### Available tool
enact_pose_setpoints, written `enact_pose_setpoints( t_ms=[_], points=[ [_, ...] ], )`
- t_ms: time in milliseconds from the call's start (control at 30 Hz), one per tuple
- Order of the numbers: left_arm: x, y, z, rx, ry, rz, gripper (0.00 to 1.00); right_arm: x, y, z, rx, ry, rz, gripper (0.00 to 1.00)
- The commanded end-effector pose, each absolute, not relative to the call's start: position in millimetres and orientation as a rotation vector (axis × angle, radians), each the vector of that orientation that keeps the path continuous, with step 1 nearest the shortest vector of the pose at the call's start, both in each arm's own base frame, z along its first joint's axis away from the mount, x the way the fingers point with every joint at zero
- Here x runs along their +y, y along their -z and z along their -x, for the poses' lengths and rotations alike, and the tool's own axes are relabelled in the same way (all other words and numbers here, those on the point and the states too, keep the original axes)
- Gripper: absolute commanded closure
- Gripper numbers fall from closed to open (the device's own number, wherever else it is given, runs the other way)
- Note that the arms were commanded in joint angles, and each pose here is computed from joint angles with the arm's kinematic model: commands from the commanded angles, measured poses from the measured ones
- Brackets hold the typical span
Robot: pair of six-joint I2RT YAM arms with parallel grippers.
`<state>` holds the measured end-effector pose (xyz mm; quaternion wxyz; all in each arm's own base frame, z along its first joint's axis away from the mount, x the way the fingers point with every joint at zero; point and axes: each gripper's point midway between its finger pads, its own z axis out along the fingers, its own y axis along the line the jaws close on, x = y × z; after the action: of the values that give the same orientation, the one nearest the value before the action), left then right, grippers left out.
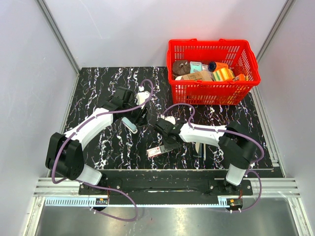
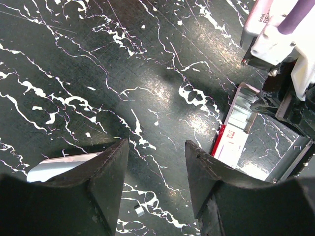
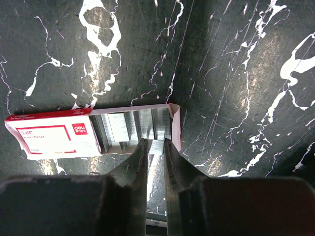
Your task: Unload the staples from the stapler
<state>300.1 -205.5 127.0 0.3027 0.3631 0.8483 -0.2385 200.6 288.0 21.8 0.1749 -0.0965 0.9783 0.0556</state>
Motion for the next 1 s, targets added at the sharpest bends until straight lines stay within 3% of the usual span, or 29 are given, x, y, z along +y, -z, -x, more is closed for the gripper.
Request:
enact_pose_setpoints(
  t_ms=[0,567,967],
  points=[
    [-212.3,-141.5,-301.3,2.186,0.66,-0.964,0.46,296.4,-37.9,-205.0,2.723,-0.204,0.274,0.85],
    [-212.4,-139.8,-299.9,2.188,0.662,-0.97,0.45,302.9,-37.9,-207.7,2.721,-0.22,0.288,0.82],
    [-213.0,-139.9,-299.5,2.185,0.663,-0.976,0.41,309.6,-45.9,-209.3,2.709,-0.253,0.299,0.66]
  ],
)
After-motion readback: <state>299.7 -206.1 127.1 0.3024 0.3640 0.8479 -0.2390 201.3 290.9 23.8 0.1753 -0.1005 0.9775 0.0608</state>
